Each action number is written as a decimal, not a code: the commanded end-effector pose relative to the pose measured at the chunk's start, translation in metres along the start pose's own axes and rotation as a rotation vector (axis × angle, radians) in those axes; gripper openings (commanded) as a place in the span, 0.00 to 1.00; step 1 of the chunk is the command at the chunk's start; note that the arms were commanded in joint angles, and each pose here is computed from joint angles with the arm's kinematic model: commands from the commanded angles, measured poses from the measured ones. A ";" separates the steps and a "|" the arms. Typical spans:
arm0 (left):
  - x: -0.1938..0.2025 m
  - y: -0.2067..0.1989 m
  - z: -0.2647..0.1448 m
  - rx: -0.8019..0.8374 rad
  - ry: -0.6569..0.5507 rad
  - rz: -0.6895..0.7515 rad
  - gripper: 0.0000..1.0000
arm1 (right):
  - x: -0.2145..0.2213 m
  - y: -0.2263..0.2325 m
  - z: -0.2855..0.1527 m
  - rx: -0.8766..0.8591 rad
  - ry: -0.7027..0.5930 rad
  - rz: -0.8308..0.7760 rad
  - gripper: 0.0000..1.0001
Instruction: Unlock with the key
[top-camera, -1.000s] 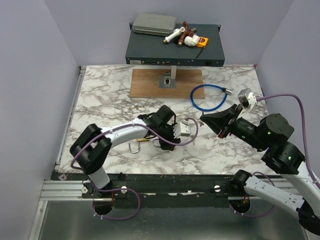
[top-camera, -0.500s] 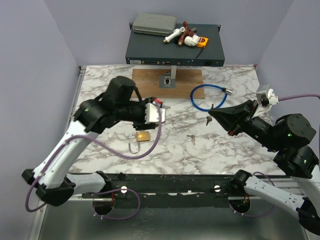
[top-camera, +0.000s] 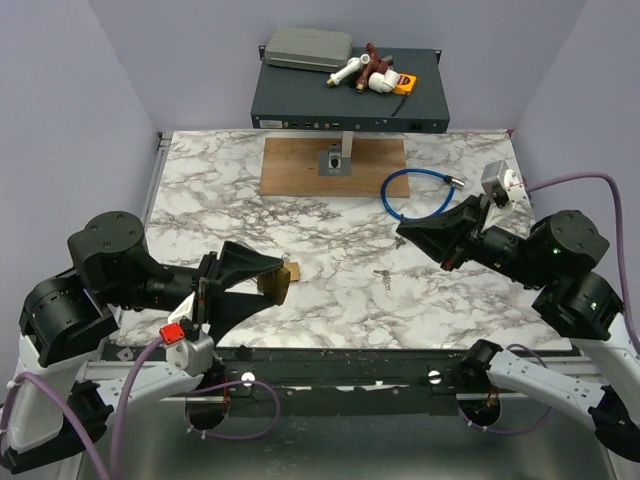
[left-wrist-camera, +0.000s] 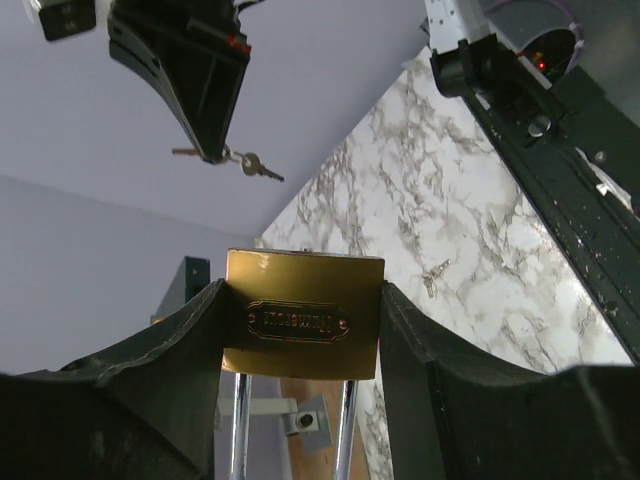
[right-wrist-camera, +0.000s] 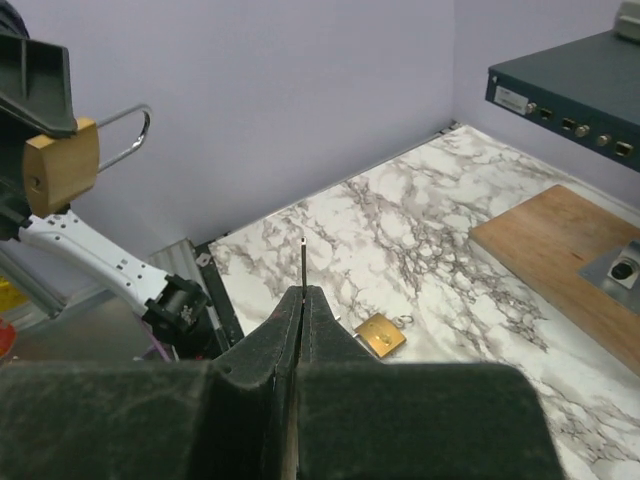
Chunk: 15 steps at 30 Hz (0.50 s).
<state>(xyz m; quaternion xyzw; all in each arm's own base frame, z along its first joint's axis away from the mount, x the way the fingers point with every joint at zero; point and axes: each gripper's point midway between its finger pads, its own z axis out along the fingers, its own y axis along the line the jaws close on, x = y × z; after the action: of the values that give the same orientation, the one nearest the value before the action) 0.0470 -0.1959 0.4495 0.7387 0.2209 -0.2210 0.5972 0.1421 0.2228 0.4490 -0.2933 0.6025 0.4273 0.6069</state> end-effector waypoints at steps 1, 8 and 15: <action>-0.046 0.015 0.001 0.007 -0.195 0.132 0.00 | 0.001 0.020 0.002 -0.125 0.024 -0.014 0.01; -0.089 0.013 -0.008 0.017 -0.377 0.163 0.00 | 0.011 0.031 0.008 -0.210 0.068 -0.016 0.01; -0.098 0.010 -0.010 0.029 -0.429 0.150 0.00 | 0.018 0.037 0.017 -0.270 0.096 -0.015 0.01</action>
<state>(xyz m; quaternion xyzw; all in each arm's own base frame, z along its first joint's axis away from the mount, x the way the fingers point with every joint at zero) -0.0054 -0.2015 0.4931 0.7141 0.1004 -0.3244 0.6122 0.1262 0.2531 0.4297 -0.3708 0.5905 0.4688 0.5422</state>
